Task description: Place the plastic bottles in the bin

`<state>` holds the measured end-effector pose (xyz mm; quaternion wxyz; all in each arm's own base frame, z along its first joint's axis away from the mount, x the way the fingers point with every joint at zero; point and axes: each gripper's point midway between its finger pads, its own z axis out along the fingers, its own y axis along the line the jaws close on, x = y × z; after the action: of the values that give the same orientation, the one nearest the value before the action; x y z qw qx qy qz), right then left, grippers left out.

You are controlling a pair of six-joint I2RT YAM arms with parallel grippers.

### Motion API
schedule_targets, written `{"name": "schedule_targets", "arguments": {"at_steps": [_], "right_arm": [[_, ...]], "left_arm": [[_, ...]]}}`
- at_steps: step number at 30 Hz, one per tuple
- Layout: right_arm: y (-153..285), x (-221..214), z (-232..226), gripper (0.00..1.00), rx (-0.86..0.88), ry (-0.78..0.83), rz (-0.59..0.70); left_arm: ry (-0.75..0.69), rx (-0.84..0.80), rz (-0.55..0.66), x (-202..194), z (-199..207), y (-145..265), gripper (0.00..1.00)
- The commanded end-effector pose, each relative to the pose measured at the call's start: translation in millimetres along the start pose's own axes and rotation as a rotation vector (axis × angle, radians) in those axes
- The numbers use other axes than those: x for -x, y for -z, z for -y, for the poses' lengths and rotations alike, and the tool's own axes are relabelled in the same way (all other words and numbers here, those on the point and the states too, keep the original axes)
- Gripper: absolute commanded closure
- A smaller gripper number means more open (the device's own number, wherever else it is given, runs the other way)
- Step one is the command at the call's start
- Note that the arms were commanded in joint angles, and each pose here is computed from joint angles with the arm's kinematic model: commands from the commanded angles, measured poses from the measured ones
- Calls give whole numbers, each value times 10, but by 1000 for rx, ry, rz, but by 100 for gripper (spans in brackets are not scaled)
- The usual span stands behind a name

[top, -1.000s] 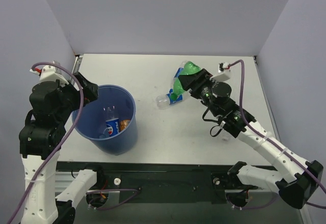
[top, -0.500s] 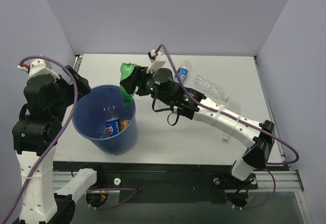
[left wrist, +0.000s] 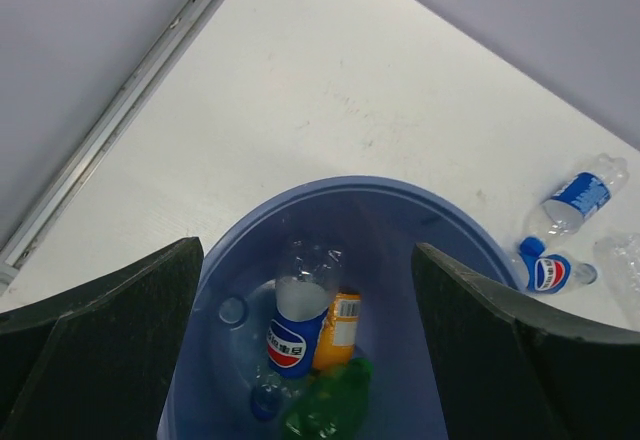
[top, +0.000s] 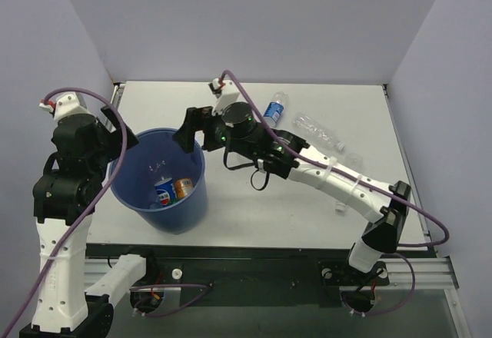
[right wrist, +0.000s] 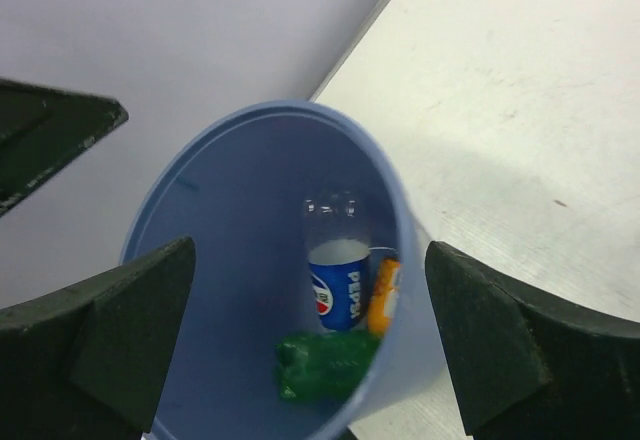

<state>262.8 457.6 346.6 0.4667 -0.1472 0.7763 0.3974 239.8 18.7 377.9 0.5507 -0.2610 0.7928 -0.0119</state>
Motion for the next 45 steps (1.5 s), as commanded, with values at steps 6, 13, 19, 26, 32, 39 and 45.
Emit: {"name": "schedule_targets", "arguments": {"at_steps": [6, 13, 19, 26, 32, 39, 45], "right_arm": [[992, 600, 1694, 7, -441, -106, 253], [1218, -222, 3023, 6, -670, -486, 206], [751, -587, 3263, 6, -589, -683, 151], [238, -882, 3591, 5, -698, -764, 57], [-59, -1074, 3769, 3, -780, -860, 1], [-218, -1370, 3909, 2, -875, -877, -49], [-196, -1571, 4003, 8, -936, -879, -68]], "left_arm": [[-75, 148, -13, -170, -299, -178, 3], [-73, 279, -23, -170, -642, -256, 3], [-9, 238, -66, -237, -599, -365, 3], [21, 197, -5, -35, -525, -288, 3], [19, 202, -8, -56, -545, -271, 3], [24, 215, -28, -125, -580, -308, 3], [26, 211, -29, -141, -579, -318, 3]]}}
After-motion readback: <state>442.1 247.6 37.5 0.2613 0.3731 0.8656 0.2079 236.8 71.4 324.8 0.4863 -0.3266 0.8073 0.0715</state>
